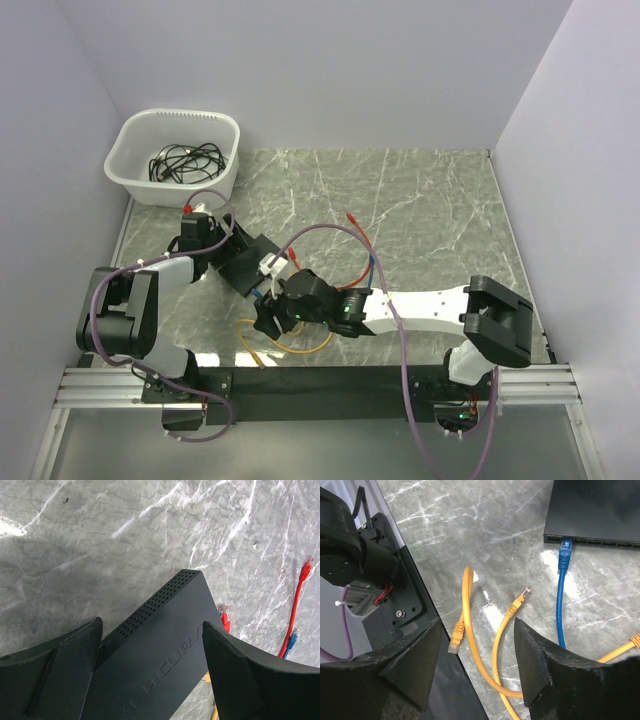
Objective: Insert the plug into the switch port
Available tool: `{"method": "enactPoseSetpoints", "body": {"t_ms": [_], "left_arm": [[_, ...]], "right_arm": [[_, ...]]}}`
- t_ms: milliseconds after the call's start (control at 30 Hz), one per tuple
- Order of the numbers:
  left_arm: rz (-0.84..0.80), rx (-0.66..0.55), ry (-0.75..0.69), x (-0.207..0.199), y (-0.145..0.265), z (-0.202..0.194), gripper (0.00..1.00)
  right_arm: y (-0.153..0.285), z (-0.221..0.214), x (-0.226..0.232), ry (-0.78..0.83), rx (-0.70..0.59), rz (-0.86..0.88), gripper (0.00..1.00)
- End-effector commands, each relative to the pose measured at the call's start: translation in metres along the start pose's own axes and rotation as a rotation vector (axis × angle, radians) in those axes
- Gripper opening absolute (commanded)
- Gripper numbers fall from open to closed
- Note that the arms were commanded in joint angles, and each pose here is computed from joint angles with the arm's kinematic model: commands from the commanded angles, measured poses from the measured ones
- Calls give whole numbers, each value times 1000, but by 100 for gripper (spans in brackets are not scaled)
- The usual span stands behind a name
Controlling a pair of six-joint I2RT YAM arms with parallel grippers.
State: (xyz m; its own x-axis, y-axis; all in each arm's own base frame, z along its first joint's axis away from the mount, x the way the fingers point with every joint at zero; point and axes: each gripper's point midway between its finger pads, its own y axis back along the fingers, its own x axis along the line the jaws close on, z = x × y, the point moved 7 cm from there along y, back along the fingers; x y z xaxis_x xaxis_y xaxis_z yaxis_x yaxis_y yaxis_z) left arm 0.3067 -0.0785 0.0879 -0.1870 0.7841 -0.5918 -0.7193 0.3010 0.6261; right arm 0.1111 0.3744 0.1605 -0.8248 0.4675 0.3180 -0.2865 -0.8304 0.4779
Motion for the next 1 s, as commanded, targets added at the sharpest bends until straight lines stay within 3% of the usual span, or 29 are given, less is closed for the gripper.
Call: {"method": "enactPoseSetpoints", "body": {"t_ms": [0,200,333,367,600,767,967], "left_arm": [[20,10,-2,4,4,-3,87],[18,13,-4,4,2,-2,87],[17,15,-4,4,2,-2,87],[19,15,-4,5,2,-2,87],[23,23,-5,7,1,-2,87],[24,33,-5,8,-2,-3,87],[25,31,-3,9,-2,-2,87]], "right_arm": [[-4,-8,3,-2,18,15,66],[-7,-16,7,12,68,57,62],[-8,-15,9,13,70,68,47],[-9,-14,10,13,68,66,38],[-13,-15,12,19,97,82,26],[-5,0,18,22,56,99,1],[30,50,27,74,-69,72,0]]}}
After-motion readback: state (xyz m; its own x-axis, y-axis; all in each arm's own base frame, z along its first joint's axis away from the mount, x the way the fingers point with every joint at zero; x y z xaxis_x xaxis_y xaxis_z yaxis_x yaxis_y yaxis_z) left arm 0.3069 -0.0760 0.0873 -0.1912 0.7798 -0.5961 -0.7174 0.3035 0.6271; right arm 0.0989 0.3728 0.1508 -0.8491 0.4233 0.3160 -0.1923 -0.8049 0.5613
